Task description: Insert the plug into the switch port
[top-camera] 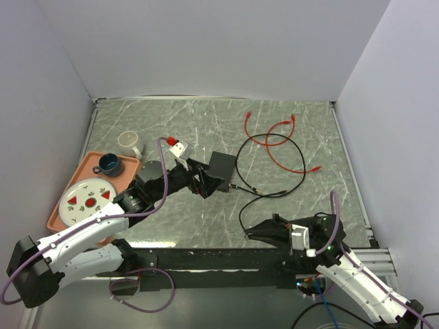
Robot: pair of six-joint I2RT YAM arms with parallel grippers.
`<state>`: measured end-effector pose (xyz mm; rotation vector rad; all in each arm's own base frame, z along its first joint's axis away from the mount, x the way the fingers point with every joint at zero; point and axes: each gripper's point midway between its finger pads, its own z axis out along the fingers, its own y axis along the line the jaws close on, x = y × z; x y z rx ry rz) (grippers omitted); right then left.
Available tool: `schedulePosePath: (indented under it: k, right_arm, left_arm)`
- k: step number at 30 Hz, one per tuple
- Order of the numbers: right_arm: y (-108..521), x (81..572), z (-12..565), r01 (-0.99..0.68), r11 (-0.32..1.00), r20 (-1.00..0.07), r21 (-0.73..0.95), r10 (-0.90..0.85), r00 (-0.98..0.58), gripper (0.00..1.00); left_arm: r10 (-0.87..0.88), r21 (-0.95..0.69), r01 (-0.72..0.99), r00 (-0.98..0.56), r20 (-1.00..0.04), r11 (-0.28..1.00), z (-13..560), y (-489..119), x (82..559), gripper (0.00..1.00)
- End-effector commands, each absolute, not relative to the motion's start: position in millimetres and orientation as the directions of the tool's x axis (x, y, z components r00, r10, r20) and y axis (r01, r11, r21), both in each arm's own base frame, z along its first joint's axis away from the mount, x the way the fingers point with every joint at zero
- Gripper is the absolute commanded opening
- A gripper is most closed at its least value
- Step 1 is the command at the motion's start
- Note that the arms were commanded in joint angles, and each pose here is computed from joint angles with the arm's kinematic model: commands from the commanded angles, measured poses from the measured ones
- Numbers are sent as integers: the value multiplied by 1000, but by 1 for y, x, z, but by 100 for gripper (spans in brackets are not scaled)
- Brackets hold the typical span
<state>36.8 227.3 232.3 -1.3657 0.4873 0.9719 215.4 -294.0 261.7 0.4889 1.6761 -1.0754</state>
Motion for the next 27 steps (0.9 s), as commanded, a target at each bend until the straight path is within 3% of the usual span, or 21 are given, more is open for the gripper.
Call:
schedulePosePath:
  k: [1,5,10,15,22,27]
  right_arm:
    - [227,51,250,-821,18,-786,-570,279,552,0]
    - [224,85,271,-880,175,-861,-442,193,471,0]
    - [236,126,259,-954,242,-984,-177,-16,179,0]
    - [253,161,256,-948,317,-994,-15,-109,-21,0]
    - [271,175,254,-959,278,-982,58,-155,-104,0]
    - [274,195,244,-929,328,-956,171,-174,-237,0]
  left_arm:
    - [-196,-403,764,-353,-915,504,270,-293,216,97]
    - [-197,-398,760,-347,-917,514,271,-290,218,97]
    - [-201,-397,748,-344,-917,532,273,-286,221,97]
    - [-197,-407,707,-363,-911,579,268,-279,230,97]
    - [-178,-393,635,-376,-909,665,261,-260,243,97]
    - [-192,-394,576,-380,-905,716,258,-241,251,97]
